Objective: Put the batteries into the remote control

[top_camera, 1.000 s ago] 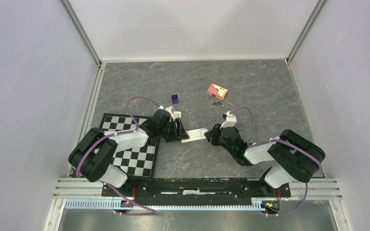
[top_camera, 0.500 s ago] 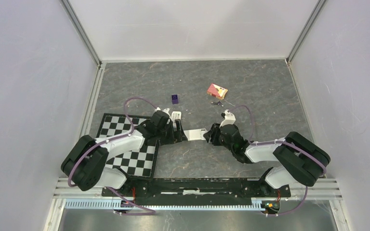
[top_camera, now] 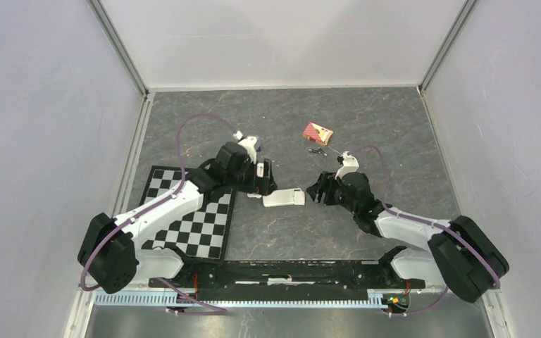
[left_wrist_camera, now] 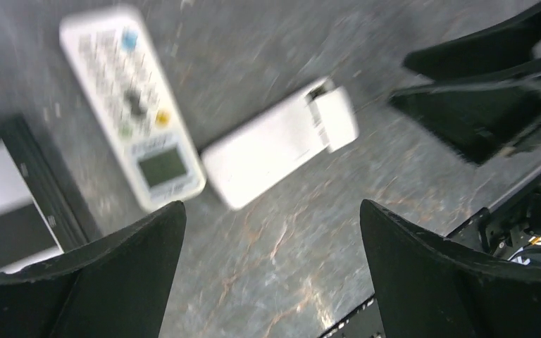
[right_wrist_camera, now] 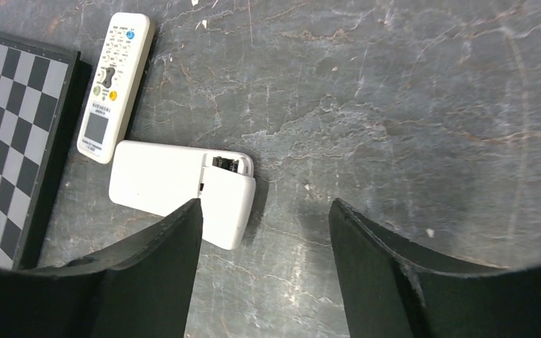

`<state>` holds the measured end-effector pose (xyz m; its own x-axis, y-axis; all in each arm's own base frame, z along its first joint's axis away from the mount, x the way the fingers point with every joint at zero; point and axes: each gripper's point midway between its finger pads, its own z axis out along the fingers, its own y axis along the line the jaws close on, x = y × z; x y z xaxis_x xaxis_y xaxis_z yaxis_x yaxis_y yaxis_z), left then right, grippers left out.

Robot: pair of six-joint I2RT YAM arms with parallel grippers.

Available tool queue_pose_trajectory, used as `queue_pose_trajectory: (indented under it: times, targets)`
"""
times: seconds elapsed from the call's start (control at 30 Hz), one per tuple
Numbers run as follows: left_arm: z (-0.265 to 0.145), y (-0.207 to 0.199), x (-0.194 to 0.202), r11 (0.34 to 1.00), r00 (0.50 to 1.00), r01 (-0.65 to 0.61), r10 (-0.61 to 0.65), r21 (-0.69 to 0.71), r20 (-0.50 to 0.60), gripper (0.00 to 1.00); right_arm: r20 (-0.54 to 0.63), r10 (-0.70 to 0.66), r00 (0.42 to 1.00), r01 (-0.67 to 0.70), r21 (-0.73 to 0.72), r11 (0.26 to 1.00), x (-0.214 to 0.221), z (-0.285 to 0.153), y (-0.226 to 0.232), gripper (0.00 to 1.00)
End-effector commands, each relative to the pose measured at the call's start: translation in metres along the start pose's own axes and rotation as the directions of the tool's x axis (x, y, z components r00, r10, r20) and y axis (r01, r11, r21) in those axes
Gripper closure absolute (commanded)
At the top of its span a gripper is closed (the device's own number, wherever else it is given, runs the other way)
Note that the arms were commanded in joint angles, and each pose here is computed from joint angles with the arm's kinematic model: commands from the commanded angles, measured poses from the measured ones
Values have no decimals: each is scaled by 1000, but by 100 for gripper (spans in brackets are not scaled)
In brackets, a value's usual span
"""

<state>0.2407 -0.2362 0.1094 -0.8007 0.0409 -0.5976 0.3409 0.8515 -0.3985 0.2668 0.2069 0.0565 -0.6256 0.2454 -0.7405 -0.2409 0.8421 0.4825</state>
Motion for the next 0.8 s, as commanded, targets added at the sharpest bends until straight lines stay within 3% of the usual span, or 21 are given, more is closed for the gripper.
queue_pose_trajectory:
  times: [0.0, 0.1, 0.13, 0.2, 0.27, 0.3, 0.37, 0.47, 0.63, 0.77]
  targets:
    - [-15, -35, -67, 941, 926, -337, 323, 39, 195, 0, -5, -153, 988, 153, -12, 988, -13, -15, -1, 28]
    - [-19, -47, -100, 905, 859, -426, 398, 18, 321, 0, 76, -106, 991, 93, 165, 982, -37, -25, -34, 38]
    - [-22, -52, -111, 894, 835, -449, 414, 13, 361, 0, 83, -92, 992, 78, 157, 985, -41, -27, -37, 42]
    - [-26, -57, -133, 899, 816, -437, 403, -16, 414, 0, 64, -63, 996, 53, 151, 987, -42, -27, -48, 23]
    - [-26, -62, -144, 897, 821, -441, 413, -21, 393, 0, 13, -66, 998, 64, 113, 992, -35, -23, -50, 3]
    - [-25, -68, -146, 885, 821, -466, 432, 1, 374, 0, -27, -91, 995, 93, 72, 993, -28, -20, -45, 2]
    - [-18, -81, -139, 845, 809, -529, 474, 79, 347, 0, -110, -133, 985, 128, -44, 991, -12, -17, -31, 2]
    - [-7, -92, -119, 770, 774, -613, 539, 180, 333, 0, -185, -78, 980, 42, -192, 980, 3, -22, -3, 3]
    - [20, -84, -79, 629, 685, -729, 678, 272, 268, 2, -162, 104, 981, -130, -158, 979, -7, -30, 6, 11]
    - [35, -86, -56, 568, 662, -743, 703, 355, 261, 2, -184, 152, 971, -180, -147, 973, -2, -23, 6, 21]
